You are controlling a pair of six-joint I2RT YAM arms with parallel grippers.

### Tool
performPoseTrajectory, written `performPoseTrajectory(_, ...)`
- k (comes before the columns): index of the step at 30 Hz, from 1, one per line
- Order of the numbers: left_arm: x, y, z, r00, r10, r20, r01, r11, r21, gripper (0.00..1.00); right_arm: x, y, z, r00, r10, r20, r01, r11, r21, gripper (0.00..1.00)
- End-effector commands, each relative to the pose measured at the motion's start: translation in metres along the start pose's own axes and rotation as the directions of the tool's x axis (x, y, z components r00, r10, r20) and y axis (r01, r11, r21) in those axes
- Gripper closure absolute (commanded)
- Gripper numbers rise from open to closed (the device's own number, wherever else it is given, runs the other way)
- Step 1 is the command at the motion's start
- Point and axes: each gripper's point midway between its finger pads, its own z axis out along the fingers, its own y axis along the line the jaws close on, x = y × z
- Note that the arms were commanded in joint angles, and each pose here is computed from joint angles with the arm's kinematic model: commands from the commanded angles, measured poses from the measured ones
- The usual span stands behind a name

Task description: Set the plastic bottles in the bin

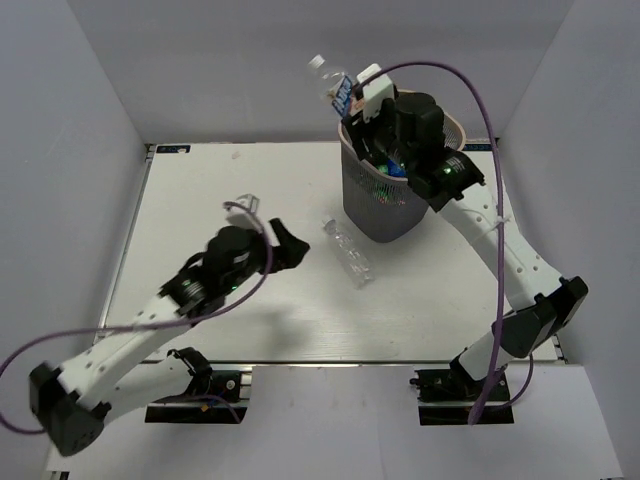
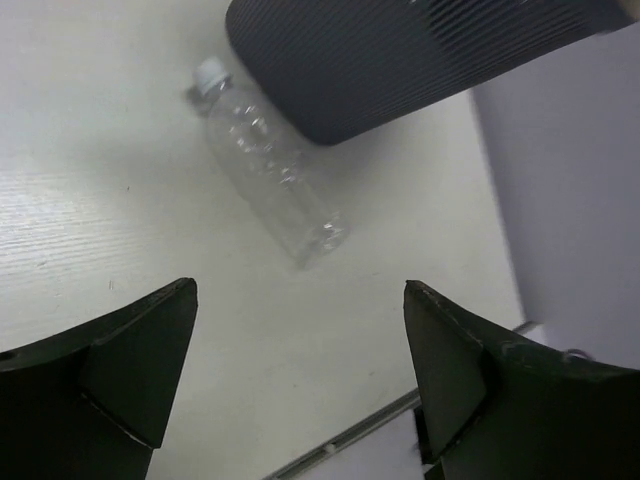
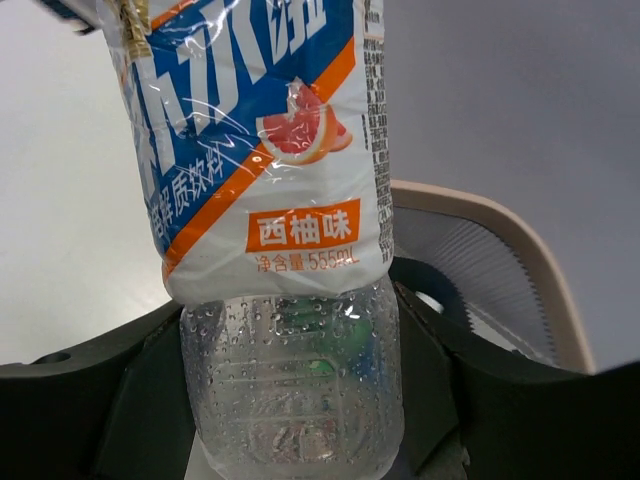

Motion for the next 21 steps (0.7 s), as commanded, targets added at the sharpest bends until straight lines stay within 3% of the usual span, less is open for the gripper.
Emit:
performPoseTrajectory(1,0.034,-0.002,0.049,0.990,0.033,-0.134,-0.034,0.999,-0.006,0.06,0.010,-0.048,-0.002,0.995,0.073,-0.066,-0.063,0.988,0.144,1.00)
performPoseTrajectory(8,0.033,-0.017,0.123,0.991,0.025,-0.131,-0.029,0.999,-0.027,0.00,0.054,-0.084,-0.009,0.969,0.182,-0.168,-0.158,0.976,0.149,0.99)
performPoseTrajectory(9,0.033,-0.016,0.130,0.991,0.026,-0.128,-0.032,0.999,-0.043,0.00,0.055,-0.081,-0.009,0.968,0.185,-0.171,-0.165,0.978,0.128,0.85)
performPoseTrajectory(10,0.025,-0.022,0.137,0.994,0.012,-0.111,-0.016,0.999,-0.043,0.00,0.062,-0.075,-0.009,0.964,0.187,-0.190,-0.172,0.981,0.091,0.39)
performPoseTrajectory(11,0.035,-0.016,0.147,0.991,0.015,-0.136,-0.024,0.998,-0.067,0.00,0.066,-0.074,-0.012,0.961,0.191,-0.202,-0.181,0.981,0.070,0.18)
performPoseTrajectory(12,0.033,-0.020,0.154,0.993,0.004,-0.121,-0.011,0.998,-0.055,0.00,0.069,-0.074,-0.012,0.958,0.194,-0.212,-0.183,0.981,0.068,0.10)
performPoseTrajectory(21,0.061,-0.027,0.201,0.982,-0.035,-0.185,0.011,0.992,-0.129,0.00,0.074,-0.097,-0.043,0.942,0.286,-0.177,-0.272,0.957,0.103,0.10)
